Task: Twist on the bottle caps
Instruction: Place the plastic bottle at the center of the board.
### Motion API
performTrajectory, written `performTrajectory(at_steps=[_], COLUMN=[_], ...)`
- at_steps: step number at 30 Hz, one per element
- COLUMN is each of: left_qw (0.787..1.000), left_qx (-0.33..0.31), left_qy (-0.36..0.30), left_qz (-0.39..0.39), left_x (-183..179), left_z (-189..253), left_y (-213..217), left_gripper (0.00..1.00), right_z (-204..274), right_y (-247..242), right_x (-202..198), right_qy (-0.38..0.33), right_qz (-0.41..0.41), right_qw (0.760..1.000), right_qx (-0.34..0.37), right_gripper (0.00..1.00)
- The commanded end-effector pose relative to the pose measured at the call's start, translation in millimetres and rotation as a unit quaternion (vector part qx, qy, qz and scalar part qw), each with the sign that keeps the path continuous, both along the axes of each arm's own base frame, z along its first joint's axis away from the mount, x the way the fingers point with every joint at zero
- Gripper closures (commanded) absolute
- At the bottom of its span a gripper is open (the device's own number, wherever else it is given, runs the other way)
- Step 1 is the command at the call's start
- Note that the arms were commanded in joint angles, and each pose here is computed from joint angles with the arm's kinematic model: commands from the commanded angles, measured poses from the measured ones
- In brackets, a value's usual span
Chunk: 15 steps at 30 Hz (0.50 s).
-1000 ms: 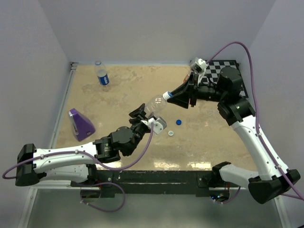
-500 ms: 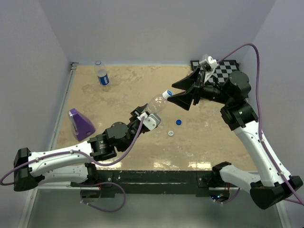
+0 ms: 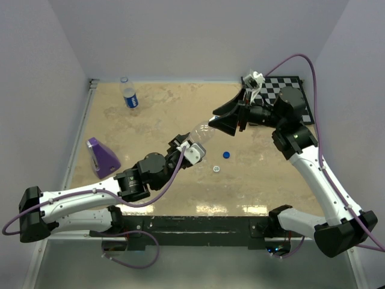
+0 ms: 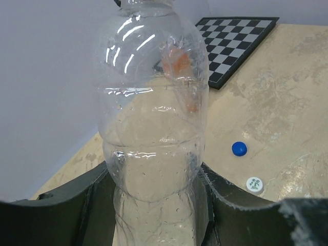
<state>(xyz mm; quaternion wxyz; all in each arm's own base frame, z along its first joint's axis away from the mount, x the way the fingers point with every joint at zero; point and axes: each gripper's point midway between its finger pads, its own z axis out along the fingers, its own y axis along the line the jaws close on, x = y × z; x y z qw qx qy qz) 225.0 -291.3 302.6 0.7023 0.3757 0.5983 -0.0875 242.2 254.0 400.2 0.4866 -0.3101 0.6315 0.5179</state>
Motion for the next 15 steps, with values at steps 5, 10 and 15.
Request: performTrajectory(at_steps=[5,10,15], left_qw=[0.999,0.997,0.996], left_qx=[-0.051,-0.076,-0.087], left_qy=[0.013,0.026,0.035], left_qz=[-0.007,-0.003,0.007], left_x=[5,11,14], left_z=[20,22,24], left_y=[-4,12,29], left_gripper=[0.95,0.43,0.18], right_z=[-3,-12,-28], right_y=[-2,-9,-26], right_x=[-4,13,38], right_qy=[-0.002,-0.001,0.011], right_qz=[0.005,-0.044,-0.127], right_qw=[1.0,0.998,0.987], right_qx=[-0.008,-0.041,-0.096], right_gripper=[0.89,1.0,1.0])
